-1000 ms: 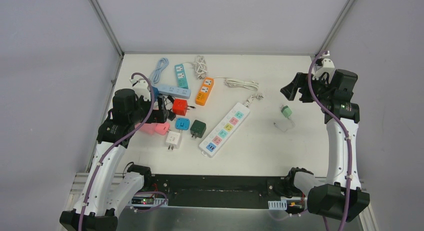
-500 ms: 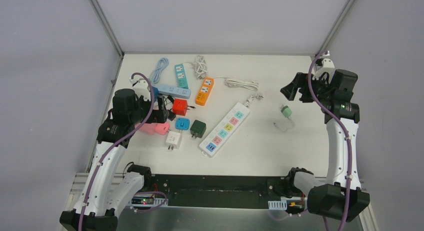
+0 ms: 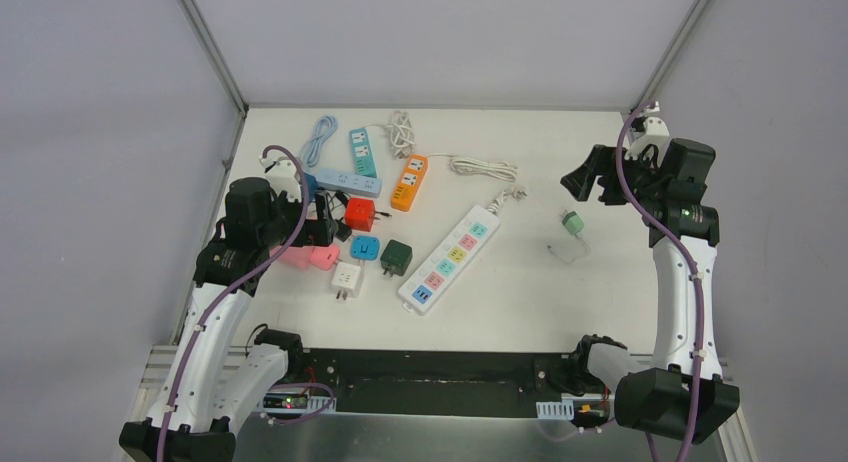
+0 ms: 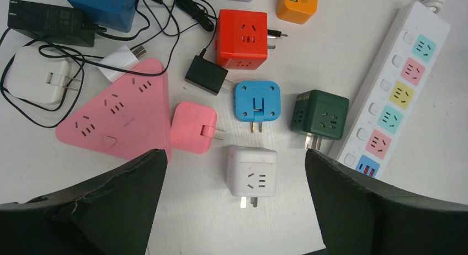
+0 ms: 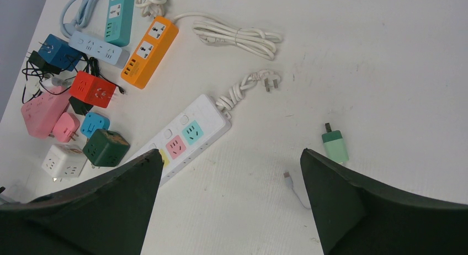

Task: Pull the plug off the socket
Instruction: Reset both arms

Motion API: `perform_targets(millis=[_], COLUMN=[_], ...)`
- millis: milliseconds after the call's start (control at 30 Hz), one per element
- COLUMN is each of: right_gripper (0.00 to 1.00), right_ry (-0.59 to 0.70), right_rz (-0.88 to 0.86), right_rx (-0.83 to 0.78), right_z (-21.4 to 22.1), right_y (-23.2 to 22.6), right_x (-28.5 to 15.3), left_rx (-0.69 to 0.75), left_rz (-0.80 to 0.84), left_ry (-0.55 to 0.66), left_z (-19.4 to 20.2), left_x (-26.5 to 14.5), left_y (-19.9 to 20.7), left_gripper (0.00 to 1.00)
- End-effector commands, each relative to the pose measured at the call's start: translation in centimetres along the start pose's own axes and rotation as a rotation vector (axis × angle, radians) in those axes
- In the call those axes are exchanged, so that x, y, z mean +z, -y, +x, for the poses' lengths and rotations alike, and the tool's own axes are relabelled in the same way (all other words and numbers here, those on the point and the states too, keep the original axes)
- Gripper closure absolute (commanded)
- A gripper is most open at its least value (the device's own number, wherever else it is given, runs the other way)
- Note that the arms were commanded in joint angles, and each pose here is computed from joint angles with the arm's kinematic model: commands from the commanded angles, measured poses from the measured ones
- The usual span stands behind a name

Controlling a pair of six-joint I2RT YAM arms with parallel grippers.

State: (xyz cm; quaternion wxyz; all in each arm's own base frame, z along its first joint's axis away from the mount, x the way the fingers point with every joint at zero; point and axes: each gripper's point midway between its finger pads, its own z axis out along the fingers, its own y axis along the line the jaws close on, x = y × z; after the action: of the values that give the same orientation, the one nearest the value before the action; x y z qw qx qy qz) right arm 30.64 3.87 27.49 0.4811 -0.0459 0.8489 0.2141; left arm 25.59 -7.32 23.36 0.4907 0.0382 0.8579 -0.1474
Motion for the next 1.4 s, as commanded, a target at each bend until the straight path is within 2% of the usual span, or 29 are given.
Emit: perform_targets(millis=[0,1367], right_gripper=[0.0,0.0], right_ry=[0.06,0.06], right_rz=[-0.018,-0.042], right_rx=[-0.029,-0.028], right_z=[-1.47,-1.37], right_y=[-0.64,-0.98], right_x=[-0.63,-0.55], left_rx=[0.021,0.012], left_rz=[0.006,-0.007], left_ry=[0.025,0.011], left_z=[-0.46,-0.48], left_x=[0.2,0.64], left_y=[-0.02,-0.37], left_gripper=[0.01,0.01])
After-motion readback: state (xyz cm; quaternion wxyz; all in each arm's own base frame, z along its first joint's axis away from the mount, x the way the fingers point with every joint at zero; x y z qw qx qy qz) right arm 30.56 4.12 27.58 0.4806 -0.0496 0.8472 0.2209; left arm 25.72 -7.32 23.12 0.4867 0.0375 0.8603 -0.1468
